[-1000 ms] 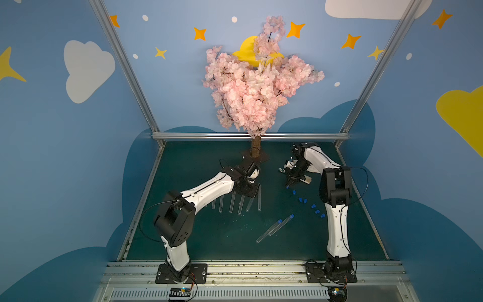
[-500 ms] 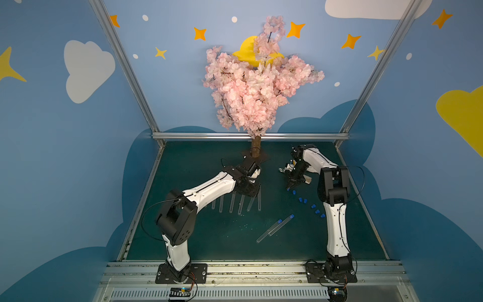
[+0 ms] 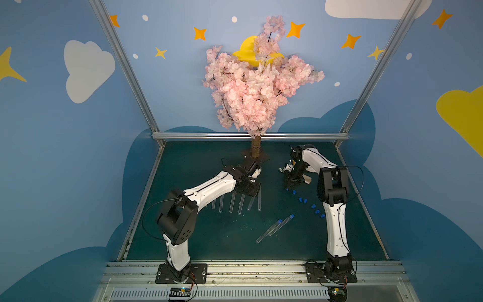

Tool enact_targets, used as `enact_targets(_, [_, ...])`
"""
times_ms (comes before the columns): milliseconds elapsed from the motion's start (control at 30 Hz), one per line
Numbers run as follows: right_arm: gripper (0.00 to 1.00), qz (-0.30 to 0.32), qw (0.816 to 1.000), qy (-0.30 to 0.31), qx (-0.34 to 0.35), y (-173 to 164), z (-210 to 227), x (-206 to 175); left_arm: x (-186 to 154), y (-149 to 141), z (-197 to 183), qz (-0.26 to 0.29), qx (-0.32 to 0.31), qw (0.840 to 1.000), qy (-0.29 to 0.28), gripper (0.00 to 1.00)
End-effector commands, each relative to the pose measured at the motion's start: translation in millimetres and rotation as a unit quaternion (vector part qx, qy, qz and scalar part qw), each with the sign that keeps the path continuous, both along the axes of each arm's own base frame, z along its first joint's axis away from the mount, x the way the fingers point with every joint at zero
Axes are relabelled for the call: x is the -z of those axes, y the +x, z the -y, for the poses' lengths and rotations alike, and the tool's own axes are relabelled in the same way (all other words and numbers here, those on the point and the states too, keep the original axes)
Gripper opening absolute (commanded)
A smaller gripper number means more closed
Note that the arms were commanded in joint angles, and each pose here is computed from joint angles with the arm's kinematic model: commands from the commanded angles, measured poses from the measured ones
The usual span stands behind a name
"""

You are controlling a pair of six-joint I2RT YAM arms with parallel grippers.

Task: Remove stoppers from test tubes
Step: Place the stopper at the center of the board.

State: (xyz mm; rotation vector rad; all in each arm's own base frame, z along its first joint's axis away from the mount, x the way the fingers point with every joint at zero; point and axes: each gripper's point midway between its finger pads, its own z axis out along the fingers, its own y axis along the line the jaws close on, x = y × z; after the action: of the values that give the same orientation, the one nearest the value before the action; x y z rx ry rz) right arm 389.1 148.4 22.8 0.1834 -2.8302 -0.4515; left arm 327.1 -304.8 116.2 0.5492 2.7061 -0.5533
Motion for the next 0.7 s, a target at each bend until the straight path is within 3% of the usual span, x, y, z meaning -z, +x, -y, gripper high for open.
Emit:
enact_targets(0, [0.28,0.003,1.0,-0.008,-0.002,-1,1,-5,-1,2,4,-0.001,-0.003,1.0,-0.001,0.08])
enact_targets(333, [0.33,0.04,0.999,0.006,0.004,9,-3,-48,7,3,4,-0.01,-0.024,1.0,-0.002,0.08])
enact_targets(667, [0.35,0.071,0.997,0.033,0.01,-3,-4,-93,25,17,3,-0.022,-0.065,0.997,0.021,0.09])
